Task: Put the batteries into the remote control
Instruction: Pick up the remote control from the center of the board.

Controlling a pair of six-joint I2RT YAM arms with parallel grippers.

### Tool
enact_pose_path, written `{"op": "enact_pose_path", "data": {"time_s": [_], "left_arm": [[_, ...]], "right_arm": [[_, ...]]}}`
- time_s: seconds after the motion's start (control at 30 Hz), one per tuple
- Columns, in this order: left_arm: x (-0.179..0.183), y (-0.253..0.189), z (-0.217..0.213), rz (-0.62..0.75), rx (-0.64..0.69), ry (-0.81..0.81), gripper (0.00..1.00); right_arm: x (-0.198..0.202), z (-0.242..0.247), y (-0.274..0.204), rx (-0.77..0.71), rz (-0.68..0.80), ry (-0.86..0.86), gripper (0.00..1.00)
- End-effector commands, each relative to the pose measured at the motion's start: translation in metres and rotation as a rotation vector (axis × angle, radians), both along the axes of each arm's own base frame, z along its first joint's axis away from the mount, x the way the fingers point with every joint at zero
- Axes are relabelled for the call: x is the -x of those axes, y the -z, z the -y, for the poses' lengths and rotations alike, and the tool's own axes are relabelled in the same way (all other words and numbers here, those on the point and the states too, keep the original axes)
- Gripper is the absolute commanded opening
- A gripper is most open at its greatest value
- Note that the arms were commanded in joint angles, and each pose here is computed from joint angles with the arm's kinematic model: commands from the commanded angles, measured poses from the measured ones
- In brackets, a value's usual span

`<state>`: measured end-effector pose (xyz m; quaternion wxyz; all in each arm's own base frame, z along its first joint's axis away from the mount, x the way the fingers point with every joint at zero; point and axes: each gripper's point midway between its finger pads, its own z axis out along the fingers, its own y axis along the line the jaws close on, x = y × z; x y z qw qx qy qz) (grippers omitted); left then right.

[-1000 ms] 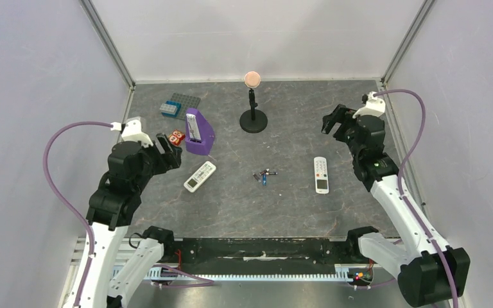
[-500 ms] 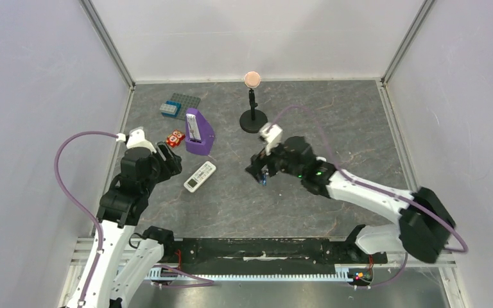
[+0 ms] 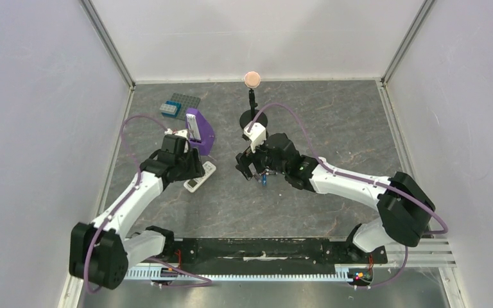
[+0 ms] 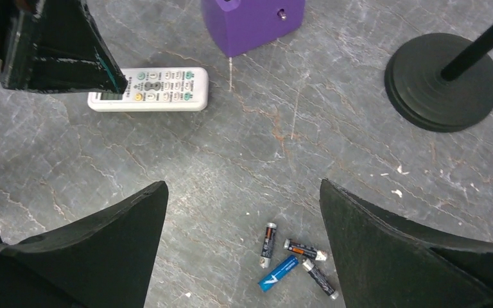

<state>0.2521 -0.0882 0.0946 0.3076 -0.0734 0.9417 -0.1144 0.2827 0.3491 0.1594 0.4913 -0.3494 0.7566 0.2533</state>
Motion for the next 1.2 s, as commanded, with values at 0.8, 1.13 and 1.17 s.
{"op": "enact_pose_path", "data": {"time_s": [0.8, 1.13, 1.17], "left_arm": [[-0.044, 0.054, 0.011, -0.020, -0.350, 0.613, 0.74], [-0.037, 0.063, 0.021, -0.130, -0.288, 0.627, 0.42], [-0.038, 0.060, 0.021, -0.123, -0.285, 0.627, 0.34]], "right_arm": [[-0.041, 0.073, -0.009, 0.011, 0.047, 0.227, 0.96], [-0.042, 0.077, -0.009, 0.006, 0.043, 0.252, 0.96], [-0.042, 0.077, -0.008, 0.007, 0.042, 0.251, 0.96]]}}
